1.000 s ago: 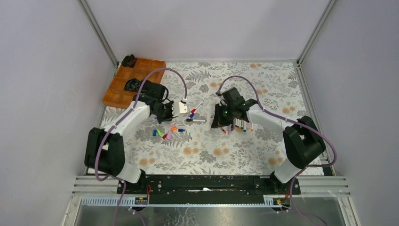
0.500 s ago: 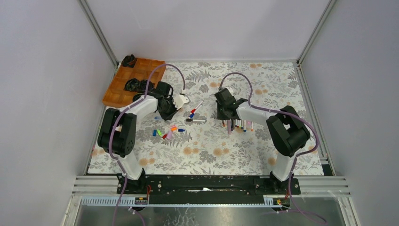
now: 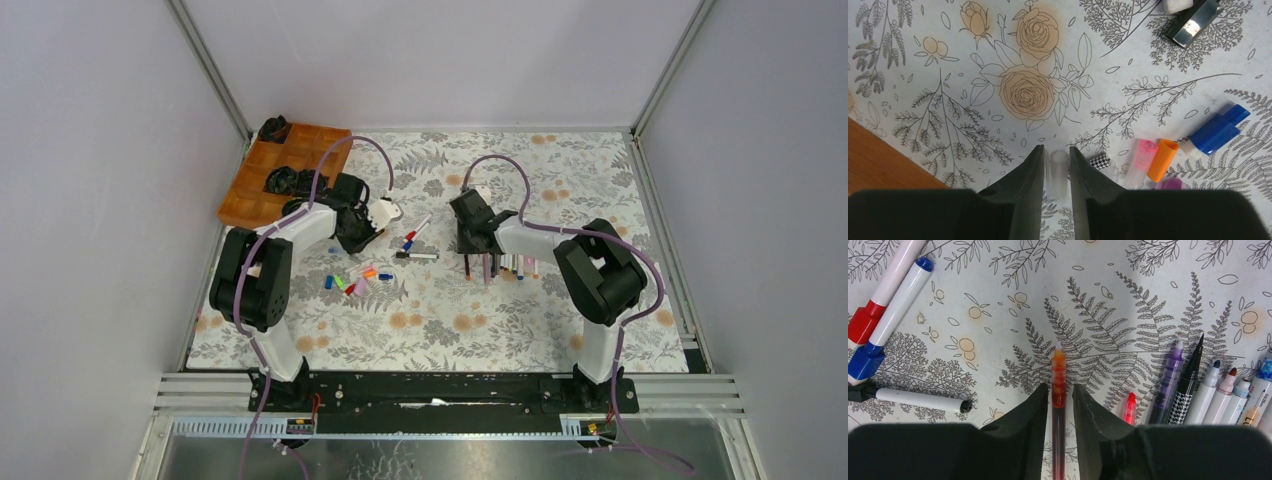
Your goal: Open the pen caps
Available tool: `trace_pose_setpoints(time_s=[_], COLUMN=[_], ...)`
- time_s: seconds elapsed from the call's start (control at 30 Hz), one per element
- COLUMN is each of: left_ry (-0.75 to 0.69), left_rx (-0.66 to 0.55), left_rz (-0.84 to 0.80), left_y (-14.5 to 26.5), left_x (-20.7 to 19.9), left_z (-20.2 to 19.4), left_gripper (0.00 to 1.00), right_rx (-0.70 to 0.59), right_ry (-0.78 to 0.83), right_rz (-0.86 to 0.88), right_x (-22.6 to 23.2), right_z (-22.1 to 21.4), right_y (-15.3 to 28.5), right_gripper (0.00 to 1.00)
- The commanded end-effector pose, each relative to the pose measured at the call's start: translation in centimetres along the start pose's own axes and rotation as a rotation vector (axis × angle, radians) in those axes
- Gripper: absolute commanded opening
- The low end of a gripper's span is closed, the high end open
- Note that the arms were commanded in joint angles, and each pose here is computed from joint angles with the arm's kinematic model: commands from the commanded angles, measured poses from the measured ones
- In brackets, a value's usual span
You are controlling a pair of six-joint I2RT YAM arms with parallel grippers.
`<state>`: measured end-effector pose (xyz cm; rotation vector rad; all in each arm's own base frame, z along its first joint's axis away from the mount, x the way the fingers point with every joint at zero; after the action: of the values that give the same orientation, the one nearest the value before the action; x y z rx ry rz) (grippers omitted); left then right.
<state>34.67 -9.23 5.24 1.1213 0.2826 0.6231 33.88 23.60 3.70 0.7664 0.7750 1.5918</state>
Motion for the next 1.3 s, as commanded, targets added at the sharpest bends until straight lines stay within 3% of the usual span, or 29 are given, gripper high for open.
trace_pose_setpoints(time_s=[0.0,0.33,0.43,0.5,0.57,0.73,0.9,0.97,1.03,1.27], left_ry=[-0.033,-0.036,-0.045,-0.05,-0.057,-0.044,-0.044,-0.025,0.016,0.014], left_rx=[-0.01,-0.079,-0.13,-0.177,-0.228,-0.405,-0.576,-0.603,-0.596,-0.623], left_rz=[0.034,0.0,0.006,0.007,0.007,0.1,0.139,0.149,0.161,0.15], left_y=[-0.1,3.3,5.9,8.1,10.7,18.1,24.5,25.2,25.0,24.9], left_x=[0.7,0.4,0.6,0.7,0.7,1.4,0.8,0.5,0.5,-0.2], left_z=[0.0,2.4,4.0,5.5,6.8,10.1,11.7,11.6,11.2,10.7], left_gripper=[0.35,0.52,0.62,0.7,0.97,0.98,0.98,0.98,0.98,0.98], right_rx=[0.031,0.018,0.004,-0.013,-0.04,-0.138,-0.167,-0.142,-0.125,-0.006], right_ry=[0.024,0.037,0.046,0.049,0.053,0.117,0.347,0.479,0.56,0.663], right_rz=[-0.054,-0.073,-0.096,-0.093,-0.079,0.023,0.299,0.511,0.605,0.672], right_x=[-0.6,-2.2,-2.8,-2.9,-2.6,-0.7,3.7,6.2,7.2,8.5], right_z=[-0.9,-2.0,-2.0,-1.6,-0.6,3.6,6.1,5.0,4.3,2.4], right_y=[-0.6,1.4,2.1,2.6,3.5,6.1,7.6,7.8,7.4,3.7], right_gripper=[0.33,0.28,0.28,0.28,0.3,0.41,0.51,0.54,0.58,0.6])
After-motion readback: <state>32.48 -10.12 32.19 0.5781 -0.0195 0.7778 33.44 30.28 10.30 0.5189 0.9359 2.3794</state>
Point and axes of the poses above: each gripper's point midway between its finger pads, its own y axis back along the fingers, its own x axis along the line the jaws close on, z = x × y, the point moved 3 cm from there along y, back along the fingers, and after that the axes turned 4 degrees about y, right-handed, at the moved point
